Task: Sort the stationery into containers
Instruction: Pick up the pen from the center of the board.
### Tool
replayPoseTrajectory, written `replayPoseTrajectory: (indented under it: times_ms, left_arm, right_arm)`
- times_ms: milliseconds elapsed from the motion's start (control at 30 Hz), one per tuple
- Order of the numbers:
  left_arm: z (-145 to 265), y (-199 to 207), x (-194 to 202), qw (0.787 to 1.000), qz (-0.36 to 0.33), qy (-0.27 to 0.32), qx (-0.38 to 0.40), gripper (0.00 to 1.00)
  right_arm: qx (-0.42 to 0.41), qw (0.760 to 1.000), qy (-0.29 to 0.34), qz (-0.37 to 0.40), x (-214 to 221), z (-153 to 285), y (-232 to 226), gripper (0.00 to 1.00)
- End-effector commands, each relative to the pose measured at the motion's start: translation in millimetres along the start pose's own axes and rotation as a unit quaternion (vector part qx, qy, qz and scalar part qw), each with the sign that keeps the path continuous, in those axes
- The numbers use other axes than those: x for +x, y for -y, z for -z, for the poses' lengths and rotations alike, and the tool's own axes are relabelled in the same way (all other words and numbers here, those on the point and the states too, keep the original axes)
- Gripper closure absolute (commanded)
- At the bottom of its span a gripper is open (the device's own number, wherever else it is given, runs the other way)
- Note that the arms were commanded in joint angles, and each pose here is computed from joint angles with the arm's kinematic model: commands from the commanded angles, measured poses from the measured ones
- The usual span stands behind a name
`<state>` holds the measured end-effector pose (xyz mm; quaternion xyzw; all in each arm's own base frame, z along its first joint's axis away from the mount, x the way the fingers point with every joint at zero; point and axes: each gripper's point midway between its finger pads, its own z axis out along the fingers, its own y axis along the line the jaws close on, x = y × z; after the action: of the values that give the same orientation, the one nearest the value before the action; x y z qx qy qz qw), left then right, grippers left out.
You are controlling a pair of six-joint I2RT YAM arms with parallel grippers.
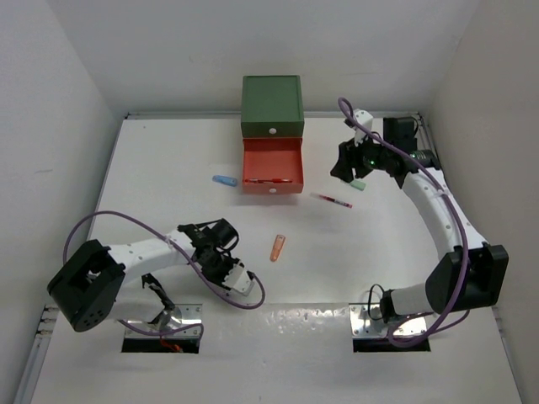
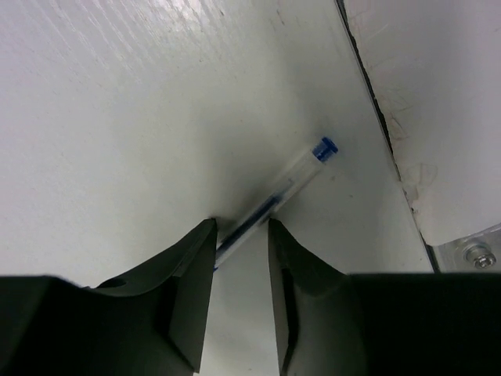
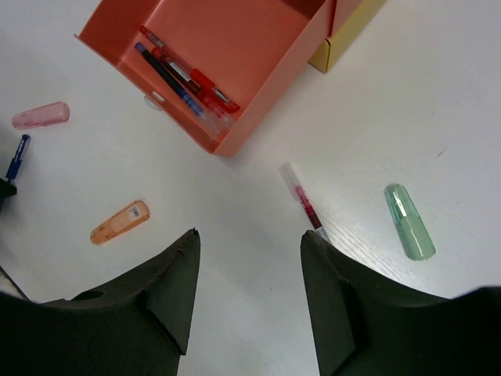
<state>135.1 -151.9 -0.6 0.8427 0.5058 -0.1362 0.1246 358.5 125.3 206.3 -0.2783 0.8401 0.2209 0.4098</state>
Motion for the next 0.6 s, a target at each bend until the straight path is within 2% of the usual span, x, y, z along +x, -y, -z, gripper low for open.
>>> replayPoseTrajectory:
  times_ms: [0, 67, 167, 300, 367, 400, 433, 500, 533, 567]
  left_arm:
    - [-17.0, 8.4, 9.9, 1.0, 0.003, -0.014, 0.006, 0.63]
    - [-18.3, 6.0, 7.1, 1.0, 0.001, -0.014, 0.007, 0.74]
    - [-20.4, 2.5, 0.4, 1.0, 0.0, -0.007, 0.012, 0.83]
    - [-16.6, -4.5, -14.9, 1.0, 0.002, 0.012, 0.015, 0.91]
    - [-1.9, -22.1, -29.0, 1.0, 0.015, 0.022, -0.01, 0.95]
    - [6.7, -30.5, -36.1, 0.999, 0.02, 0.029, -0.022, 0.96]
    - [29.0, -56.3, -60.0, 0.996, 0.028, 0.057, -0.055, 0.96]
    - [63.6, -79.0, -89.8, 0.992, 0.045, 0.089, -0.079, 0.98]
    - [104.5, -116.3, -119.7, 0.983, 0.058, 0.119, -0.129, 1.0]
    - [125.1, -129.6, -130.3, 0.978, 0.072, 0.13, -0.144, 1.0]
  right_arm:
    - [-0.002, 1.0, 0.012, 0.015, -2.3, 4.2, -1.7, 0.46]
    - [-0.001, 1.0, 0.008, 0.019, 1.1, 4.1, -1.2, 0.46]
    - [0.004, 1.0, 0.004, 0.016, 6.1, 4.6, 3.4, 0.46]
    - [0.012, 1.0, -0.006, 0.011, 17.0, 8.1, 11.5, 0.46]
    - [0.016, 1.0, -0.01, 0.014, 23.8, 10.2, 14.5, 0.46]
    - [0.019, 0.999, -0.013, 0.023, 28.1, 11.7, 18.4, 0.47]
    - [0.02, 0.999, -0.021, 0.029, 34.4, 11.6, 19.6, 0.47]
    - [0.031, 0.997, -0.033, 0.056, 42.9, 10.5, 28.0, 0.47]
    - [0.034, 0.997, -0.04, 0.062, 49.2, 8.8, 30.9, 0.48]
    - [0.037, 0.996, -0.045, 0.071, 52.5, 7.5, 35.9, 0.48]
